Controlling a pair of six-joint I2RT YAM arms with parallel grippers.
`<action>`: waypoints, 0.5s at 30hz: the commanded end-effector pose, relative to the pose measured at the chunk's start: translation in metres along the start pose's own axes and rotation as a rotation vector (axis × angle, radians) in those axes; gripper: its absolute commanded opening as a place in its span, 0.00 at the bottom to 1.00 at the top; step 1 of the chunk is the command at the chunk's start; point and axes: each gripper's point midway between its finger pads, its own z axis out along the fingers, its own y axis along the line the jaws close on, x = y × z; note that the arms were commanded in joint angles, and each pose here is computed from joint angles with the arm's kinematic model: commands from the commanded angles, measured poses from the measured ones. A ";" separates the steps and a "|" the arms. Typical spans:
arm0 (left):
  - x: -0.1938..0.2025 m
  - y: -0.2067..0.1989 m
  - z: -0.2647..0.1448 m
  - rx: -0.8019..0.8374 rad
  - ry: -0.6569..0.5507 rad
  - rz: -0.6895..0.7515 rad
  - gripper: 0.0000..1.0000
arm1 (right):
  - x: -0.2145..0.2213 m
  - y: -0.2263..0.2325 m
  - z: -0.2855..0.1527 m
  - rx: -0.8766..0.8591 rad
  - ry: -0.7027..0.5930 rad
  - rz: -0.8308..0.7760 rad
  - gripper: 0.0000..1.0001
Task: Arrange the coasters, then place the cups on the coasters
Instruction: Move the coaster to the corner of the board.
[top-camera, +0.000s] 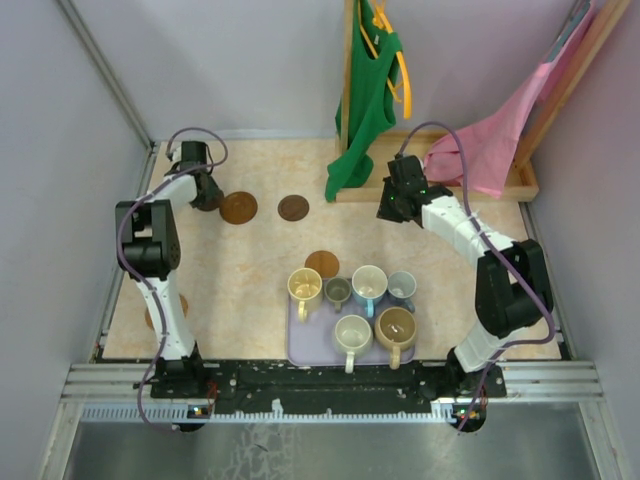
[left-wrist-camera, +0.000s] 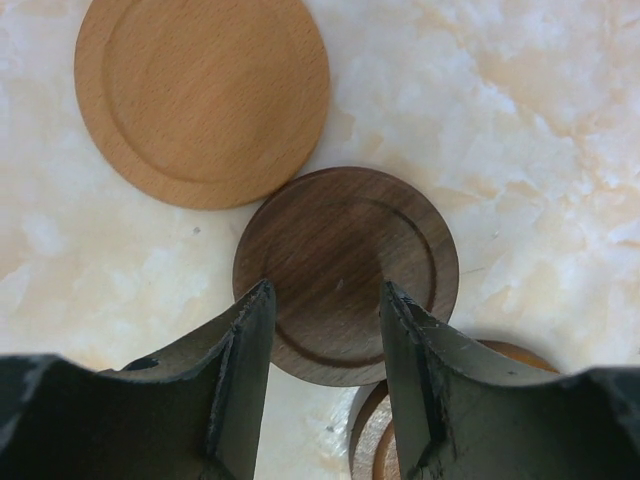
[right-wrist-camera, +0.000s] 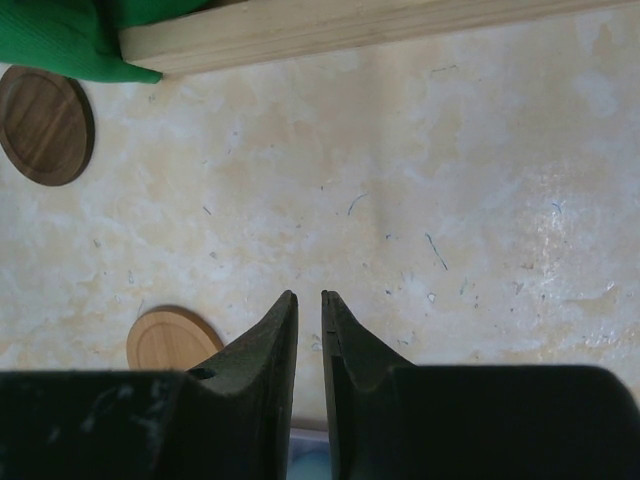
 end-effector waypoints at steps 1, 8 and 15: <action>0.009 0.022 -0.013 -0.056 0.034 -0.003 0.53 | -0.009 0.013 -0.005 -0.041 -0.044 0.003 0.17; 0.018 0.048 -0.020 -0.098 0.055 -0.031 0.53 | -0.007 0.015 -0.006 -0.048 -0.044 0.000 0.17; 0.016 0.054 -0.024 -0.101 0.053 -0.044 0.53 | -0.006 0.018 -0.007 -0.055 -0.043 -0.003 0.17</action>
